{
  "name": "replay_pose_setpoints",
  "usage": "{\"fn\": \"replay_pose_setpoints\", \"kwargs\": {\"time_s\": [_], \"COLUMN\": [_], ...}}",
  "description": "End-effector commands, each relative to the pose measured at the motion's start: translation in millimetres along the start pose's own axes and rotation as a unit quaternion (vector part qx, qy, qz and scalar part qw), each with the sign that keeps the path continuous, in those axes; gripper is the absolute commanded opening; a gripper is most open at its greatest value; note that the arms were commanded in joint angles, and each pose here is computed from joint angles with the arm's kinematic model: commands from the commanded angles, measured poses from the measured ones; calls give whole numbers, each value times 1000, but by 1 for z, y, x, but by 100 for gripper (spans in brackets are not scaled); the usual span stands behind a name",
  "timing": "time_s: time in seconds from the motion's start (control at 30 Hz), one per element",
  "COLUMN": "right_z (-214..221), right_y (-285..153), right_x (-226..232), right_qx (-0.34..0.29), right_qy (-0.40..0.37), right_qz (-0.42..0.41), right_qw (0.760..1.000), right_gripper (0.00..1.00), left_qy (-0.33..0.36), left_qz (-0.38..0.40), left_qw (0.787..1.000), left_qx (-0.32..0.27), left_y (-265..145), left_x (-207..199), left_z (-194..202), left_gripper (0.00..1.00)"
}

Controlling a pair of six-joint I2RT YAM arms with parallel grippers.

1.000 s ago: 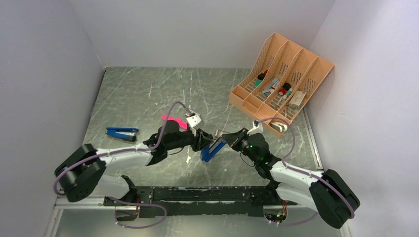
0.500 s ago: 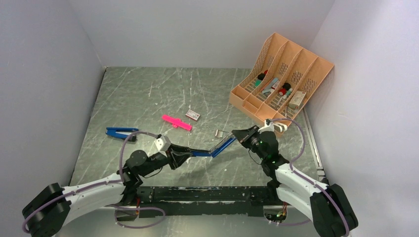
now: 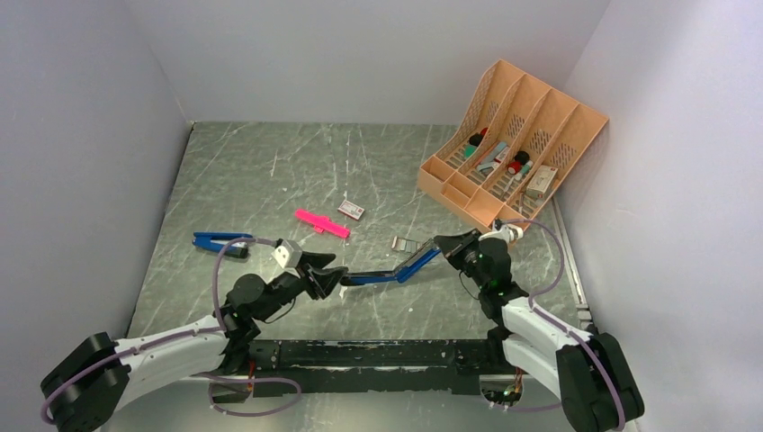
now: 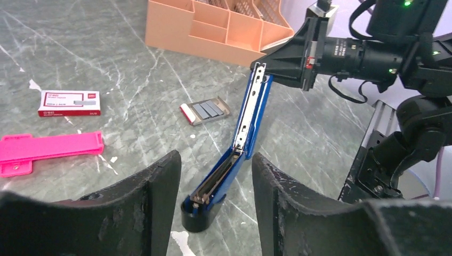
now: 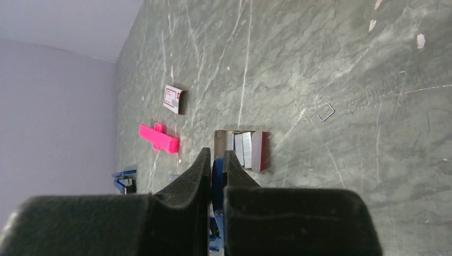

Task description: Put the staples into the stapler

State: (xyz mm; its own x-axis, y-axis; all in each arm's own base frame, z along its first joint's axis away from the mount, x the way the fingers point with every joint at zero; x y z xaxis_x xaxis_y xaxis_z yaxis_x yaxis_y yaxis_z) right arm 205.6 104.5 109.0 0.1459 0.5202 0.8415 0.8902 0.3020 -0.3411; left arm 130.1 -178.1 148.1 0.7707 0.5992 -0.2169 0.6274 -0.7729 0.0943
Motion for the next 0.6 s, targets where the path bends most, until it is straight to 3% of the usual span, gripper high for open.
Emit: {"fn": "replay_pose_setpoints", "kwargs": {"time_s": [0.0, 0.27, 0.57], "right_z": [-3, -3, 11], "right_y": [-2, -4, -16], "right_x": [-14, -13, -6], "right_qx": [-25, -23, 19], "right_qy": [-20, -26, -19], "right_qz": [29, 20, -75], "right_qw": [999, 999, 997], "right_gripper": [0, 0, 0], "left_qy": [12, 59, 170], "left_qz": [-45, -38, 62], "left_qw": [999, 997, 973], "left_qx": [29, 44, 144], "left_y": [-19, -5, 45], "left_x": [16, 15, 6], "left_z": [32, 16, 8], "left_gripper": [58, 65, 71]}}
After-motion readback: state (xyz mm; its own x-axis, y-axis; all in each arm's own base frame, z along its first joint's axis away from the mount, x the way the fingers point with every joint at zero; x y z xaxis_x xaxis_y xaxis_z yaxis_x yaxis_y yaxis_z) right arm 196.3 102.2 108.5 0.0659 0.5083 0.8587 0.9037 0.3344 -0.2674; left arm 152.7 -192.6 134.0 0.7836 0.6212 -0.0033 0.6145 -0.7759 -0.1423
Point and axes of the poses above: each gripper's point midway between its finger pads, its own y axis out along the fingers, its own x axis along the line the jaws close on, z = x × y, the point moved 8 cm from there along -y, back along the fingers, and after that the axes turned 6 degrees about y, right-handed, at the moved point
